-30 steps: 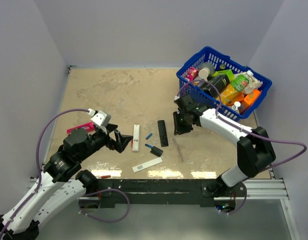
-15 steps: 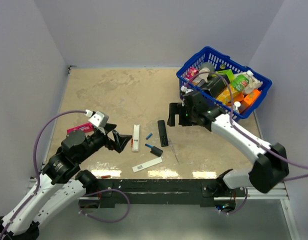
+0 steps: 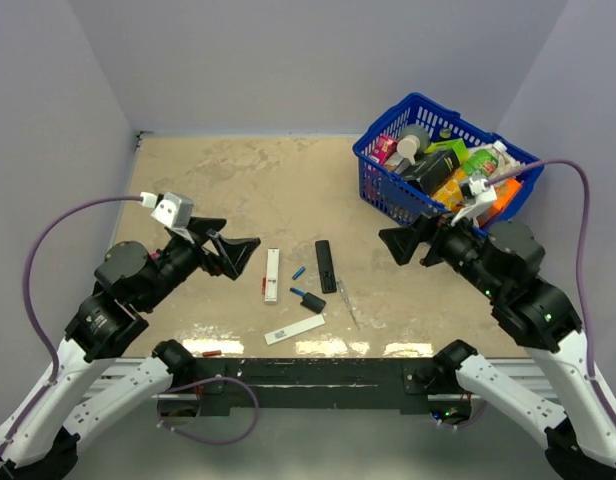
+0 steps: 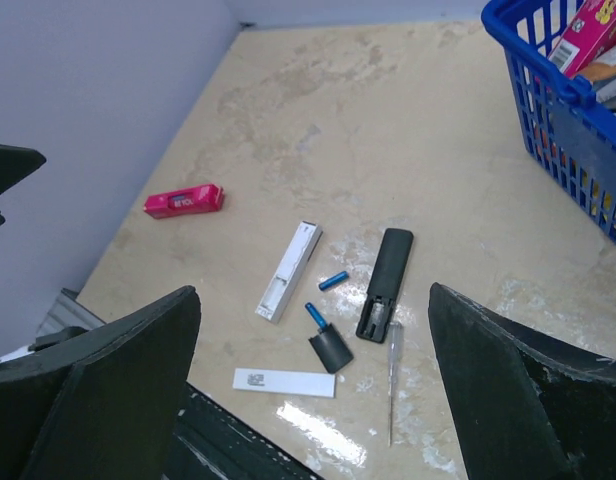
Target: Unload the batteries from the remote control
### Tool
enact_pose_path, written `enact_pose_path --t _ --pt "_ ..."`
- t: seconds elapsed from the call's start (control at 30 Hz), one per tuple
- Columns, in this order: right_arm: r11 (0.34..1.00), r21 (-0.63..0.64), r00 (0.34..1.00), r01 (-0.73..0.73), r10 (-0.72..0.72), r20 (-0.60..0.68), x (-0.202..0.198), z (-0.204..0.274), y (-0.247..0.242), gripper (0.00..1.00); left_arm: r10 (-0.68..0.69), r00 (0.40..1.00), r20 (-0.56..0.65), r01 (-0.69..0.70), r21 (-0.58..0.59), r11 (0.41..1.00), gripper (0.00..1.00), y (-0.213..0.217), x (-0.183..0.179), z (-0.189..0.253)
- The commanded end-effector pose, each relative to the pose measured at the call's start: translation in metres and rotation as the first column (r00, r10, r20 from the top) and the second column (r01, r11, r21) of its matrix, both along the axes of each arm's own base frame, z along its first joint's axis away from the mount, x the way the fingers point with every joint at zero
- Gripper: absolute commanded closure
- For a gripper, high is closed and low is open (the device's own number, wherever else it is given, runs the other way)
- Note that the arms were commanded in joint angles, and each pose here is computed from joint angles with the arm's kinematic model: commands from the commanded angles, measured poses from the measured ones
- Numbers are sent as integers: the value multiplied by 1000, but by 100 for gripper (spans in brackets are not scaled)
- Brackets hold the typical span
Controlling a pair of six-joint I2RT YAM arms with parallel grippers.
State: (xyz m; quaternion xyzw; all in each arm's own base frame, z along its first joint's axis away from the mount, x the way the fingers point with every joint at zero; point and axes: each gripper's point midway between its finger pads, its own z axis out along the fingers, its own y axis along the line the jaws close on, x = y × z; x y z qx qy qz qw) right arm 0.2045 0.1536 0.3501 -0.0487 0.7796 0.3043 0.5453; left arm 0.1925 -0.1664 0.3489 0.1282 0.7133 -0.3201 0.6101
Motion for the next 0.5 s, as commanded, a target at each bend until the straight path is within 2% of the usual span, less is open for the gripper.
enact_pose_path --t 0.0,0.13,0.27,0.47 --pt "999 35 999 -8 6 53 -15 21 -8 1 2 997 74 8 -136 991 0 7 -13 46" --pt "997 65 998 -31 27 56 -18 21 -4 1 -43 989 142 68 -178 982 0 4 -24 55" --pt "997 74 998 -23 18 63 -17 21 -4 1 18 996 87 -3 -171 985 0 13 -17 41" --pt "997 69 997 -45 41 62 -12 18 3 1 9 998 65 0 -140 990 0 9 -14 33"
